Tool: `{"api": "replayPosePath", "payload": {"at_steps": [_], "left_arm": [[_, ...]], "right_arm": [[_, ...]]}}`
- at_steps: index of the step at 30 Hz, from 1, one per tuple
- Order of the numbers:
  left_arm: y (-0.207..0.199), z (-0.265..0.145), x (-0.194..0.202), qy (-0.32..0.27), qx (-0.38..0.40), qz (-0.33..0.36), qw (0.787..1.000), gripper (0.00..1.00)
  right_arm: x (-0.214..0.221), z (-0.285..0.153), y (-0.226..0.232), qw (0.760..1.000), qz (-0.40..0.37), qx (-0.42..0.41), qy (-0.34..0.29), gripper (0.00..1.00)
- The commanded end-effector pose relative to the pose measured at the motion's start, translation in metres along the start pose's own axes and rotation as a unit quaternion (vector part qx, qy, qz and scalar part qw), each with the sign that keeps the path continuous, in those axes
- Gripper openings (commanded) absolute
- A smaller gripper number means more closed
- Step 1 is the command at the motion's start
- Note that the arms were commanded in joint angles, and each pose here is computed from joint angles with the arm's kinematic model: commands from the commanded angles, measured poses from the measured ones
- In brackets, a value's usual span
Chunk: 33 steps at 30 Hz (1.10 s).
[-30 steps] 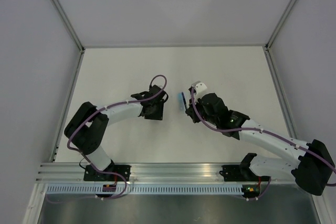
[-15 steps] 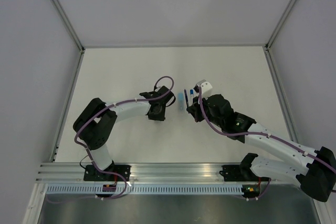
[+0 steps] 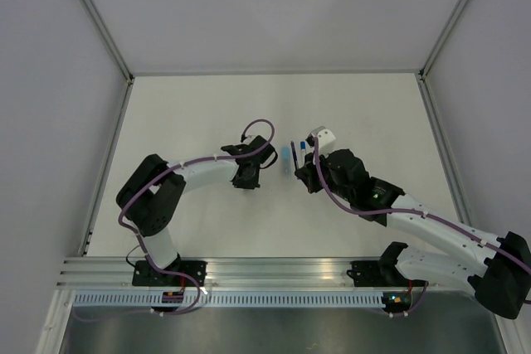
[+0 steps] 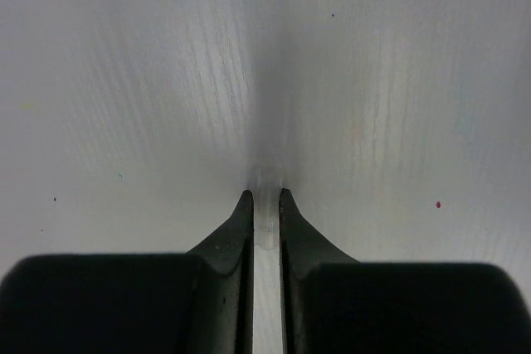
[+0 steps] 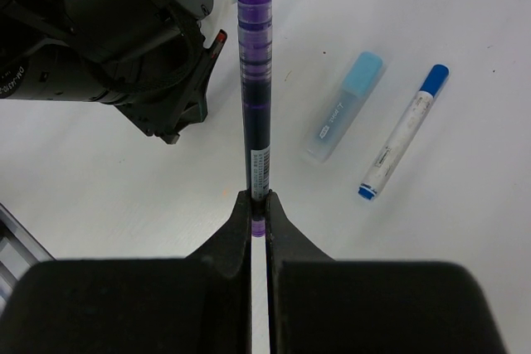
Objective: Insert the pens into the pen caps
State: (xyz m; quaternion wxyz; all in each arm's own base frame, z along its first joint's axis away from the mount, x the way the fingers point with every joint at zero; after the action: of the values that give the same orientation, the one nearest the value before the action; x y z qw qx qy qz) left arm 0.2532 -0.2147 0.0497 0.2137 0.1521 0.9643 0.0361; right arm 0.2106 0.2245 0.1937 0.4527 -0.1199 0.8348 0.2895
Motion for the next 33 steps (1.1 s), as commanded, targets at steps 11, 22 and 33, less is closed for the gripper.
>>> {"api": "replayPosePath", "payload": {"at_steps": [11, 22, 33], "left_arm": [[-0.001, -0.136, -0.054, -0.253, 0.187, -0.118, 0.942, 0.02], [0.003, -0.258, -0.08, -0.447, 0.365, -0.162, 0.8, 0.02], [0.007, -0.293, -0.064, -0.54, 0.432, -0.134, 0.71, 0.02]], "right_arm": [[0.001, -0.004, 0.045, 0.984, -0.006, -0.176, -0.019, 0.0], [-0.004, -0.036, 0.086, 0.938, -0.001, -0.342, -0.061, 0.0], [0.007, -0.034, 0.1, 0.929, -0.009, -0.368, -0.039, 0.0]]}}
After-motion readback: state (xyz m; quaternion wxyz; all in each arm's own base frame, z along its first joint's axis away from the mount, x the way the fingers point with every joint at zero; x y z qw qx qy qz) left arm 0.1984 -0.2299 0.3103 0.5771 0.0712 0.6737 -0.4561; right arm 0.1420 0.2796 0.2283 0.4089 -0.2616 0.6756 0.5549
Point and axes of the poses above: each gripper's point midway between its finger pads, its own z axis out along the fingers, its own y axis along the line the jaws close on, x = y × z, the point moved 4 cm from there along -z, back along the fingers, and after that the axes turned 12 degrees about z, right-handed, at the moved point
